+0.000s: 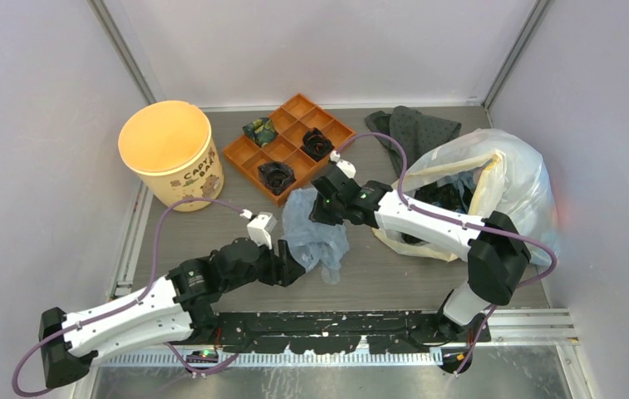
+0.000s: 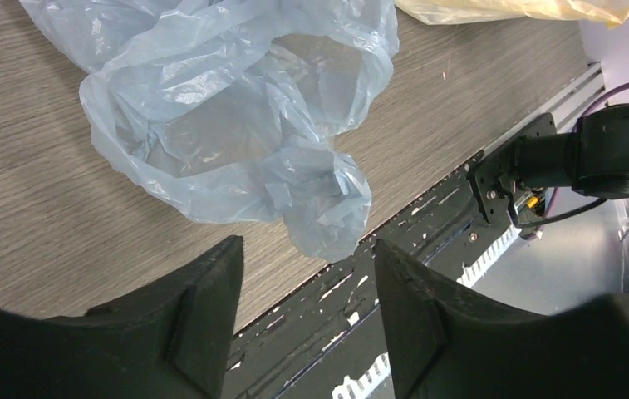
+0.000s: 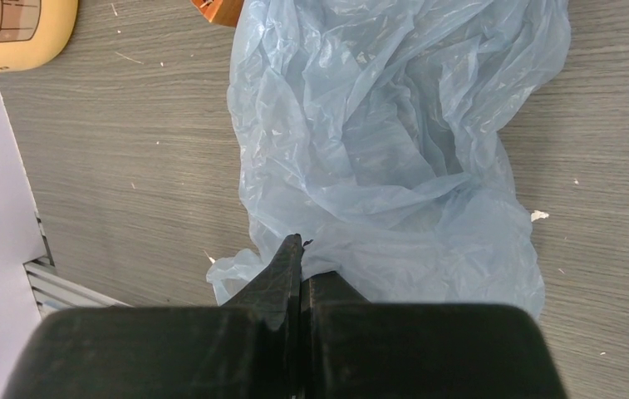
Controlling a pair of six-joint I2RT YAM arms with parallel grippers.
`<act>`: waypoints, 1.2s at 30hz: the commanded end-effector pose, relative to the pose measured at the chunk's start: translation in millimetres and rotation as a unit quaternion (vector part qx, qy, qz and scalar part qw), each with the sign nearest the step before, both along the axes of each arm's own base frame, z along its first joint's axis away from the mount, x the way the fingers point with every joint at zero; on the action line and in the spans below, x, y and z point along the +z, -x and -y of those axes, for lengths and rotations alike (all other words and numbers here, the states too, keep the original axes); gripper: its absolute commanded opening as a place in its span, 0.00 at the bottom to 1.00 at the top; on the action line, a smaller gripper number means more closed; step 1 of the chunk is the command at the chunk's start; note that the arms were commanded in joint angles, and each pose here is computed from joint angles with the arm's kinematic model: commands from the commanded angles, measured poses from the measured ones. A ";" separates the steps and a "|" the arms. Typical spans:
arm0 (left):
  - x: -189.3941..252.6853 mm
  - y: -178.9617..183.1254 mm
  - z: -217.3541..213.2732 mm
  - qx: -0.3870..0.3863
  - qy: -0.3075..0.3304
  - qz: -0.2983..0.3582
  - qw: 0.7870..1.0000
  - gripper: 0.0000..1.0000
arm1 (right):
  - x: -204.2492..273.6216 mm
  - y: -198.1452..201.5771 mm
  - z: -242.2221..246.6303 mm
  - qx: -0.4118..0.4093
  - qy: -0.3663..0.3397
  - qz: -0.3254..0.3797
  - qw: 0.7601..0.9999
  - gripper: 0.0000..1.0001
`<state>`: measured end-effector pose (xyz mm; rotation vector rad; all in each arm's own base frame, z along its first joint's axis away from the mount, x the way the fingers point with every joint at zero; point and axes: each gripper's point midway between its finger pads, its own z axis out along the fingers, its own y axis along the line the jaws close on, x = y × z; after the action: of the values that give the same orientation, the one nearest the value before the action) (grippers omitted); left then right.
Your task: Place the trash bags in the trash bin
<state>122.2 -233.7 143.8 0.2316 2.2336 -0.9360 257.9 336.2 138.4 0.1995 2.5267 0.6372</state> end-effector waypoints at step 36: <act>3.2 -20.7 19.1 0.017 -0.082 0.041 0.996 0.40 | 13.8 -7.4 -2.4 -0.018 0.006 0.032 0.999 0.01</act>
<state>133.0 -254.0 133.5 0.3409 2.2883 -0.7312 259.4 333.4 137.2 0.2019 2.5050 0.5915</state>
